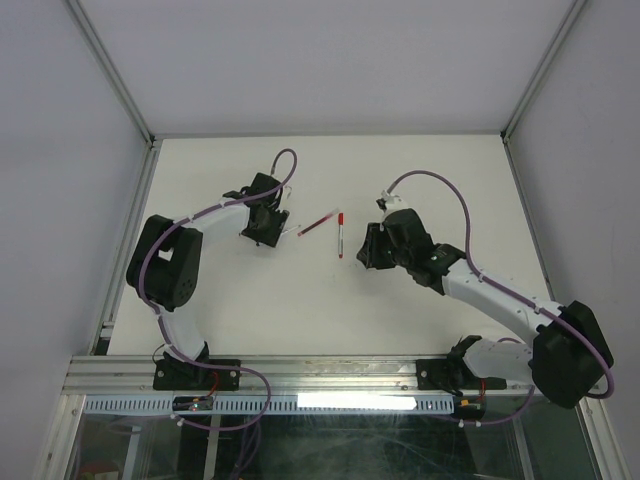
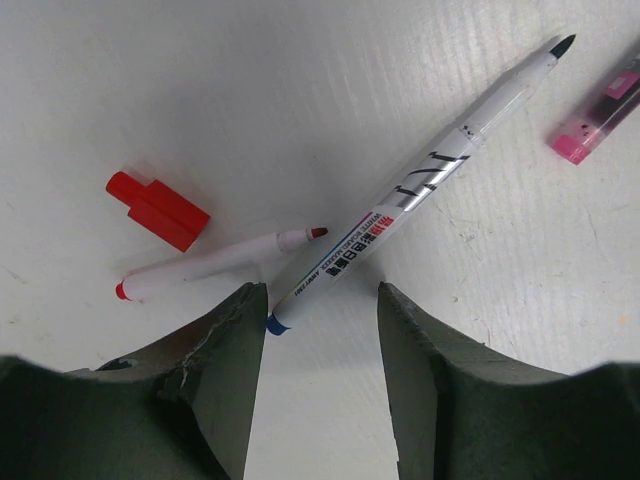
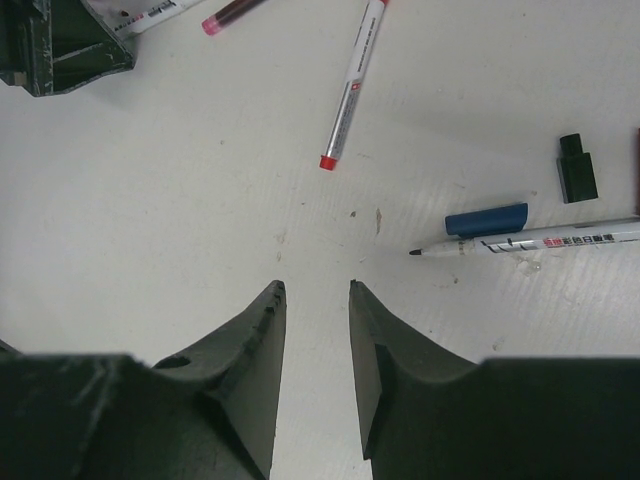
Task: Insert the pens into the pen caps
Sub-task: Pick up the pen from the center of the board.
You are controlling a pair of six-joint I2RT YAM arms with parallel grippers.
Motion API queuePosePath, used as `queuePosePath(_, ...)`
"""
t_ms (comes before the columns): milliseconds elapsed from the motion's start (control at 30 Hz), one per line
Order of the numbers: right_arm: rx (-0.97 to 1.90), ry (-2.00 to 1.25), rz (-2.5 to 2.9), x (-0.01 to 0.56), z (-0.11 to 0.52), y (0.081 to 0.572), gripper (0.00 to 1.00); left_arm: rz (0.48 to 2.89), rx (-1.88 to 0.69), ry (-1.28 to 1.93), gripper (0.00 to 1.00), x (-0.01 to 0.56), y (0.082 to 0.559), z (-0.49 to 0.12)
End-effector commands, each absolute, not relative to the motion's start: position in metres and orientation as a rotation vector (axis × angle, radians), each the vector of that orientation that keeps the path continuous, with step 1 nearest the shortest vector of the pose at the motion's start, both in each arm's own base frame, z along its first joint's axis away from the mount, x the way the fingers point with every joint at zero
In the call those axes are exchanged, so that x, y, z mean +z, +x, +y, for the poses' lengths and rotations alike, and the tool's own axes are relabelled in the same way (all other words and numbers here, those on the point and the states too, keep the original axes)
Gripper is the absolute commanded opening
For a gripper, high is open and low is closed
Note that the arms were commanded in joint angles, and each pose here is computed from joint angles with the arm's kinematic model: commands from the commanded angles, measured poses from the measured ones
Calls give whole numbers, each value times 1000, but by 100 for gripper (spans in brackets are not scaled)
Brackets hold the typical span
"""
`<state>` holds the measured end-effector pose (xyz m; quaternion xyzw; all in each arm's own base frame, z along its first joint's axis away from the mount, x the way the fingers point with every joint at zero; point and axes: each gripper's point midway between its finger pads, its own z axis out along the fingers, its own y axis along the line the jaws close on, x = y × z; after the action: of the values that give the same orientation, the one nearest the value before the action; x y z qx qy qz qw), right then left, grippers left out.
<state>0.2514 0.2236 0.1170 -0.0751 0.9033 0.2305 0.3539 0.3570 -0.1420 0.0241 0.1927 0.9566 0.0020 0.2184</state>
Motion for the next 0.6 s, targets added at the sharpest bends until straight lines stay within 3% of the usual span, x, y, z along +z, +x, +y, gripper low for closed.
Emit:
queuePosePath(0, 636, -213, 2287, 128, 232, 258, 34, 2623, -84, 563, 49, 31, 365, -154)
queuePosePath(567, 706, -184, 2288, 123, 239, 254, 35, 2618, -231, 648, 39, 30, 358, -185)
